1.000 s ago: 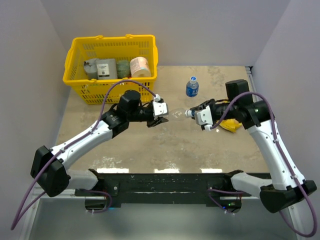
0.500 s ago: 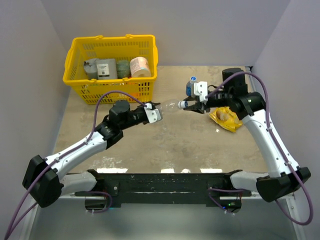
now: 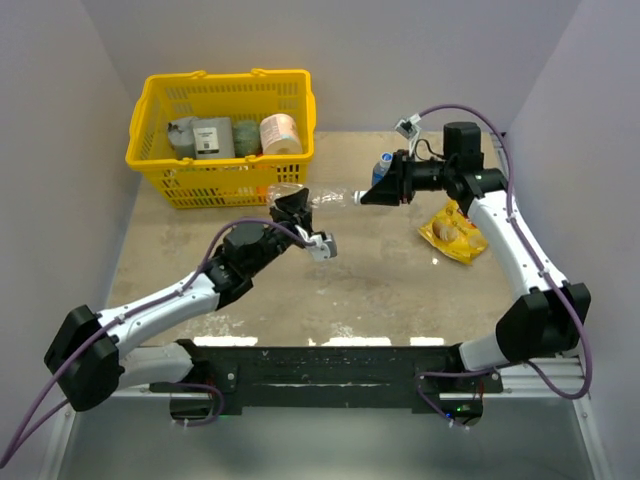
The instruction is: Screw on the bottle caps
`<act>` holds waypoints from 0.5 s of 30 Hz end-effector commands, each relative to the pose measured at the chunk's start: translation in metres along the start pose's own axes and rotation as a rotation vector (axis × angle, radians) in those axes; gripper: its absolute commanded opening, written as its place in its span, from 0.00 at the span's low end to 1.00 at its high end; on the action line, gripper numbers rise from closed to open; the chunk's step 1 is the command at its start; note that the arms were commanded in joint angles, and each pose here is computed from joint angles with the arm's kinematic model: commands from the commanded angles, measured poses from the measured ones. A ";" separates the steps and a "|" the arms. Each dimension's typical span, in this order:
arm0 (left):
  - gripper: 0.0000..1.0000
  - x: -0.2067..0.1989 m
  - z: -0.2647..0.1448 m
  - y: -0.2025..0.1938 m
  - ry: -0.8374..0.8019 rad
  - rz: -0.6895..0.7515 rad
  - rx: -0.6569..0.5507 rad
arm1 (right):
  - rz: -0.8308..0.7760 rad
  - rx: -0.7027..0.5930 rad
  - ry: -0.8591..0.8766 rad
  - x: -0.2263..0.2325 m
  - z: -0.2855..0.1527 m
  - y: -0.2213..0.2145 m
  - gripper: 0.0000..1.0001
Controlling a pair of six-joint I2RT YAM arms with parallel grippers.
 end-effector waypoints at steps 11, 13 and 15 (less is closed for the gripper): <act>0.00 -0.006 0.000 0.069 0.192 0.353 -0.210 | 0.474 -0.111 -0.033 -0.011 0.007 0.055 0.29; 0.00 -0.019 -0.010 0.069 0.228 0.563 -0.275 | 0.486 -0.115 -0.029 -0.007 0.006 0.060 0.33; 0.00 -0.031 -0.011 0.071 0.230 0.710 -0.342 | 0.501 -0.113 -0.024 -0.007 0.006 0.060 0.33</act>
Point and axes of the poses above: each gripper's point midway between its finger pads, its own z axis out along the fingers, its own x axis along the line the jaws close on, y = z × x, the point moved 3 cm from there along -z, back along the fingers, and after that the axes turned 11 degrees about -z, right-handed, at the moved point
